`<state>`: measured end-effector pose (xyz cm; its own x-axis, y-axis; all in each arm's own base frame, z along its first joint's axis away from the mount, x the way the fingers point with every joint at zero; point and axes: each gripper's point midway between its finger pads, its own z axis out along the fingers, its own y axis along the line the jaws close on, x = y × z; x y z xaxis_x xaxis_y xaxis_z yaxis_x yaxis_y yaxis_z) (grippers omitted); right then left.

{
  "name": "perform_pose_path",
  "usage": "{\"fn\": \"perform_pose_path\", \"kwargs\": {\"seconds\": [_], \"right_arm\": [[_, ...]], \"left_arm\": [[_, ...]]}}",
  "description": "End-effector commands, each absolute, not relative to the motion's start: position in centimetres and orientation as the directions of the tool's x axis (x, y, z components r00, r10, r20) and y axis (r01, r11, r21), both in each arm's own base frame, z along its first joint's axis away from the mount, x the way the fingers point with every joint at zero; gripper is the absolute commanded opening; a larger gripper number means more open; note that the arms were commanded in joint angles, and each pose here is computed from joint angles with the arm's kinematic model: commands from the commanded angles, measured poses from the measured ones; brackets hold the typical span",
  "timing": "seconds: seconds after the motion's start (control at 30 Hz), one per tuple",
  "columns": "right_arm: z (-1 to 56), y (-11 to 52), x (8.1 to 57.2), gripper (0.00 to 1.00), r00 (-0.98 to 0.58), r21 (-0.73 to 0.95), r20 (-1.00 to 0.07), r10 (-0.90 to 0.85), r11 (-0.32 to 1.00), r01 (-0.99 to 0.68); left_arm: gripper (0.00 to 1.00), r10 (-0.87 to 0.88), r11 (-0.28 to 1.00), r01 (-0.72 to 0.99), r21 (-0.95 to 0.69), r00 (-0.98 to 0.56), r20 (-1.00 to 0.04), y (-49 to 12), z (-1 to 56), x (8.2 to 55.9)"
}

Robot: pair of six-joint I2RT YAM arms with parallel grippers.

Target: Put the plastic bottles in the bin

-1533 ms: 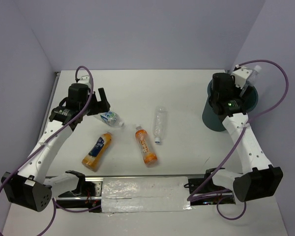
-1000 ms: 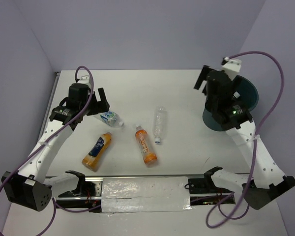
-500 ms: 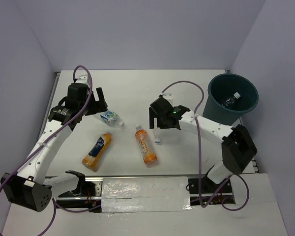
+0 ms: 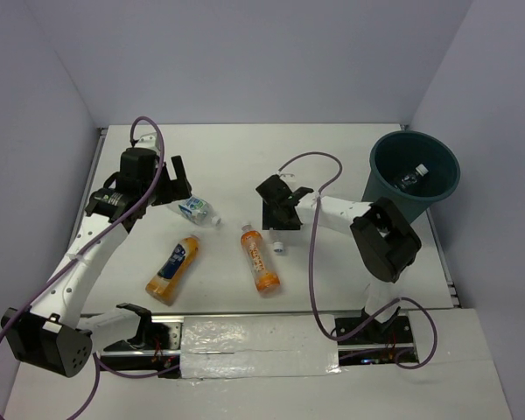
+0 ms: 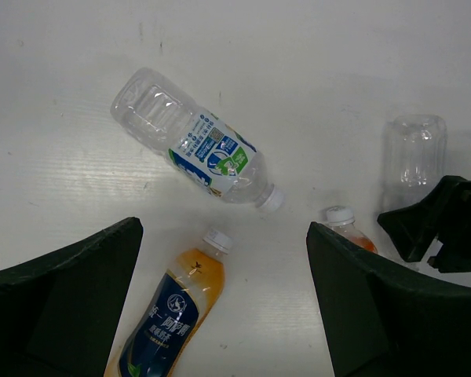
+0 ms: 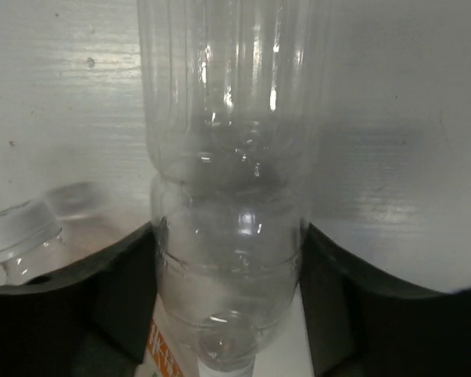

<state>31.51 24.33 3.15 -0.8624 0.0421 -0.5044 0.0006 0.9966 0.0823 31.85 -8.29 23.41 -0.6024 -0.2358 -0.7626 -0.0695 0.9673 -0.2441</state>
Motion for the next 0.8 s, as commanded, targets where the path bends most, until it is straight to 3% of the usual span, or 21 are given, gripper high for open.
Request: {"fn": "perform_pose_path", "kwargs": {"seconds": [0.0, 0.1, 0.33, 0.5, 0.77], "right_arm": [[6.3, 24.9, 34.0, 0.57, -0.807, 0.139, -0.577, 0.124, 0.989, 0.053], [11.6, 23.0, 34.6, 0.42, -0.734, 0.119, -0.665, 0.137, 0.990, 0.077], [30.1, 13.9, 35.5, 0.42, -0.406, 0.120, -0.893, 0.194, 0.972, 0.201], [36.7, 1.0, 34.9, 0.46, -0.172, 0.158, -0.949, 0.265, 0.871, 0.466], [39.9, -9.6, 34.3, 0.49, 0.021, 0.177, -0.973, 0.232, 0.680, 0.712]], "left_arm": [[0.99, -0.243, 0.964, -0.052, -0.259, -0.564, -0.789, -8.3, 25.0, 31.8], [0.99, -0.241, 0.965, -0.051, -0.257, -0.561, -0.792, -8.3, 25.2, 31.8], [0.99, -0.249, 0.961, -0.042, -0.274, -0.566, -0.786, -8.7, 25.0, 32.2], [0.99, -0.251, 0.958, -0.029, -0.285, -0.566, -0.785, -9.0, 24.9, 32.2], [0.99, -0.251, 0.956, -0.018, -0.292, -0.562, -0.788, -9.3, 25.3, 32.5]]}}
